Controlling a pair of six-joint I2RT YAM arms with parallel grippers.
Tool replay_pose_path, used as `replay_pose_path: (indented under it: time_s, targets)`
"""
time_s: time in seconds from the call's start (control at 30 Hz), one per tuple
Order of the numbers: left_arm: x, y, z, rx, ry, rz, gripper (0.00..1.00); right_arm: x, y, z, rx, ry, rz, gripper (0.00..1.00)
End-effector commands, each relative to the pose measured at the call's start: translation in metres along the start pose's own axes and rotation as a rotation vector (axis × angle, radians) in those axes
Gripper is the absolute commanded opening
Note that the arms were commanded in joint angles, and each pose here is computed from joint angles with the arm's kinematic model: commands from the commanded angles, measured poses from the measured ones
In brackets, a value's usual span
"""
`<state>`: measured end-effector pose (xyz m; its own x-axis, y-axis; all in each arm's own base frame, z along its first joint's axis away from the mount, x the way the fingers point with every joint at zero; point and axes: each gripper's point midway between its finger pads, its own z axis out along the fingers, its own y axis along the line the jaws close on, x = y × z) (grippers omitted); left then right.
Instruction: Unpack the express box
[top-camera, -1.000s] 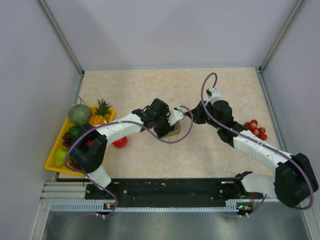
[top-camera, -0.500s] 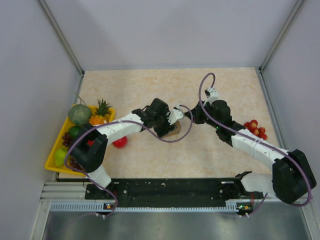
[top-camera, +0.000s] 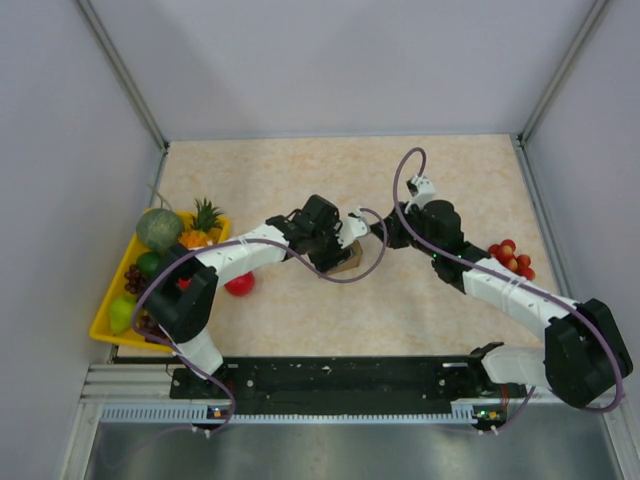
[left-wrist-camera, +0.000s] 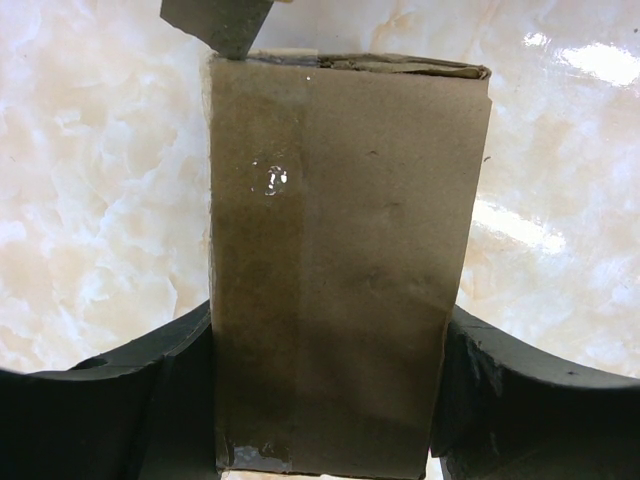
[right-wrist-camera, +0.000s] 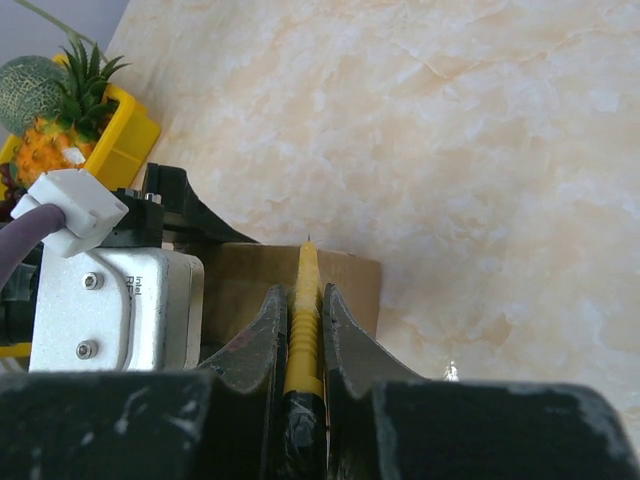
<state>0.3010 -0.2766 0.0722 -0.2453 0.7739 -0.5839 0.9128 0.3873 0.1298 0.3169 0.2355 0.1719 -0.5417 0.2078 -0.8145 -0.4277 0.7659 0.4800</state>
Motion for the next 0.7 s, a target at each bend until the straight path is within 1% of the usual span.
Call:
replay_pose_path:
  time_s: [0.0,0.13,0.33,0.47,0.57,0.6,0.67]
  targets:
    - [0.04,-0.008,0.02,0.022,0.147,-0.035,0.24,0.036,0.012,-0.014,-0.063,0.146,0.008,0.0]
    - [0.042,-0.006,0.021,0.02,0.154,-0.052,0.24,0.046,0.011,-0.023,-0.058,0.186,0.023,0.0]
    - [0.044,-0.005,0.023,0.023,0.159,-0.063,0.24,0.048,0.012,-0.036,-0.049,0.199,0.031,0.0]
    - [0.043,-0.005,0.022,0.023,0.157,-0.064,0.24,0.037,0.016,-0.041,-0.047,0.166,0.032,0.0]
    - [0.042,-0.007,0.02,0.035,0.162,-0.067,0.25,0.02,0.019,-0.047,-0.026,0.119,0.037,0.0]
    - [0.04,-0.007,0.019,0.042,0.159,-0.069,0.26,0.009,0.02,-0.05,-0.019,0.086,0.04,0.0]
    - [0.036,-0.008,0.017,0.051,0.146,-0.072,0.32,-0.004,0.02,-0.054,0.0,0.052,0.05,0.0]
